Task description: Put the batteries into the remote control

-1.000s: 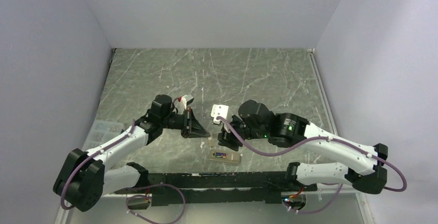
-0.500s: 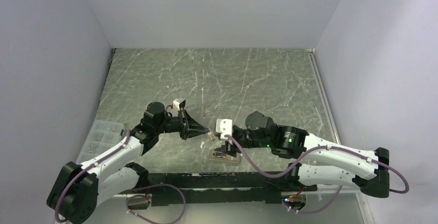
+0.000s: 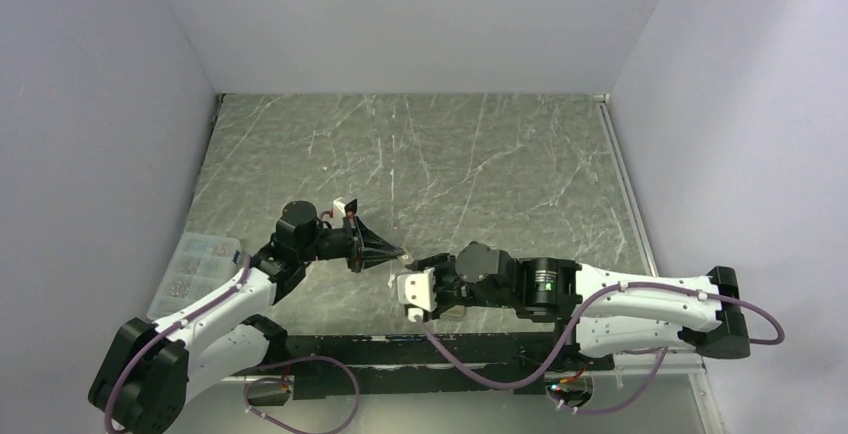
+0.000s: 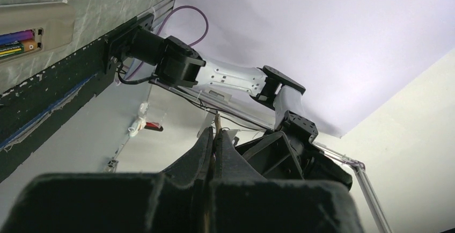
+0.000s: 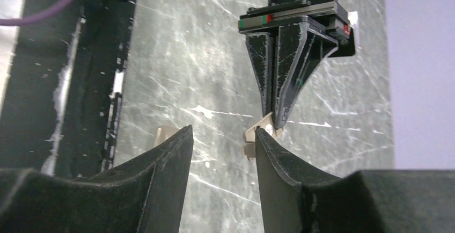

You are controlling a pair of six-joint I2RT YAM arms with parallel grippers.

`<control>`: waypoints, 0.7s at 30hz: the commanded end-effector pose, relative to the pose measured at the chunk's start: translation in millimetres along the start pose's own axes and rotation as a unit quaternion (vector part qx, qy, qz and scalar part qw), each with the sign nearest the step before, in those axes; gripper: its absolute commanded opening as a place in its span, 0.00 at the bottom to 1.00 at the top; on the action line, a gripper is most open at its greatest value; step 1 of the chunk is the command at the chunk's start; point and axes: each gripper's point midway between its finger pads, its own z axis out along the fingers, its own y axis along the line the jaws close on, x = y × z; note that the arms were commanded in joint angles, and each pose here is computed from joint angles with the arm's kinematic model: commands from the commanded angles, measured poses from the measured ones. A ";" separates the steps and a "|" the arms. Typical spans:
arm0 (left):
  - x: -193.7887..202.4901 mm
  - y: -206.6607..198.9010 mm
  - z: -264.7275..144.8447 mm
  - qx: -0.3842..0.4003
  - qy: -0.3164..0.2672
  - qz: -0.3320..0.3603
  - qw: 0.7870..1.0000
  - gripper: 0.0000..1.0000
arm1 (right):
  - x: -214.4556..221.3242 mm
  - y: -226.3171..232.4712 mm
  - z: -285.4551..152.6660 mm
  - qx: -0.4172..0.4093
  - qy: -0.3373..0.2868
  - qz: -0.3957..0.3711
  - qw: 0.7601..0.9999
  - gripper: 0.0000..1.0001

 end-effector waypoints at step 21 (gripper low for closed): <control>6.7 -8.2 -3.0 0.015 0.017 -0.004 1.000 0.00 | -5.8 -32.6 7.2 0.080 0.130 -0.191 0.970 0.21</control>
